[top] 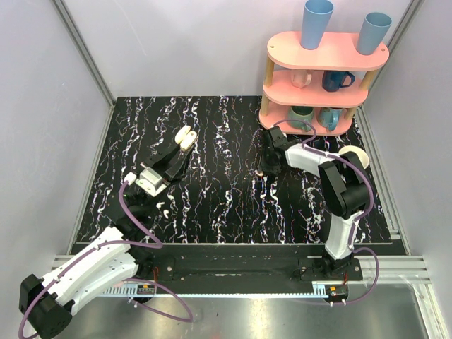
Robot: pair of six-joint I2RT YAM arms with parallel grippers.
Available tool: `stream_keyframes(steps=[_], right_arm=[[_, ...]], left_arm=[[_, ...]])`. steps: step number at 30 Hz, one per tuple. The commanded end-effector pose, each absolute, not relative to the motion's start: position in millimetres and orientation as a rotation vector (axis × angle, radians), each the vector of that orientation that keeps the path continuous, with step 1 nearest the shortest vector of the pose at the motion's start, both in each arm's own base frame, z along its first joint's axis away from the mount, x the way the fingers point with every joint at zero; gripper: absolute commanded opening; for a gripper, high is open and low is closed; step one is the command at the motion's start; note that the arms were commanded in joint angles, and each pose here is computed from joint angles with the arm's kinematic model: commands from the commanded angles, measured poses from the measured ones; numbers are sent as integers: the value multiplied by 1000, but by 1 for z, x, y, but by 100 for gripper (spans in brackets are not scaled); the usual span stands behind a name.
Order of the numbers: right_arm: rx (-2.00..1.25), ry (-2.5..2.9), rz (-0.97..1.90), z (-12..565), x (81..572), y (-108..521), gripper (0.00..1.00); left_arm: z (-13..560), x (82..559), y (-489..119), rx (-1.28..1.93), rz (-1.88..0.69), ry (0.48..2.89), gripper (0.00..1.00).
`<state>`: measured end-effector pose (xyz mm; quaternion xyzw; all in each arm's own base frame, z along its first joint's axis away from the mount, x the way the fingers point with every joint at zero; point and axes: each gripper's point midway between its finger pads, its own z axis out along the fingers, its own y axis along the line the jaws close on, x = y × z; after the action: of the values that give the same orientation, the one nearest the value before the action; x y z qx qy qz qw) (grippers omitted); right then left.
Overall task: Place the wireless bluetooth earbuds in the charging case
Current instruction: Adjust the right earbud at the center of the board.
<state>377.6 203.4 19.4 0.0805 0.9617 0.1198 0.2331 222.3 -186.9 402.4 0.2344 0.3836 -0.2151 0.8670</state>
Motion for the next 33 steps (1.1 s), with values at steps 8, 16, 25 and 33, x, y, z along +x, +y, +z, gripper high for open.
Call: stream_keyframes(steps=[8,16,25,33], right_arm=[[220,2653,421,25,381,220,32],[240,2628,291,33,382,200,40],[280,2657,313,30,373,208,37],[257,2673,327,24,373,214,28]], left_arm=[[410,219,-182,467,-442,775,0],[412,219,-182,466,-442,772,0],[410,219,-183,468,-447,775,0],[412,219,-181,466,-441,772,0]])
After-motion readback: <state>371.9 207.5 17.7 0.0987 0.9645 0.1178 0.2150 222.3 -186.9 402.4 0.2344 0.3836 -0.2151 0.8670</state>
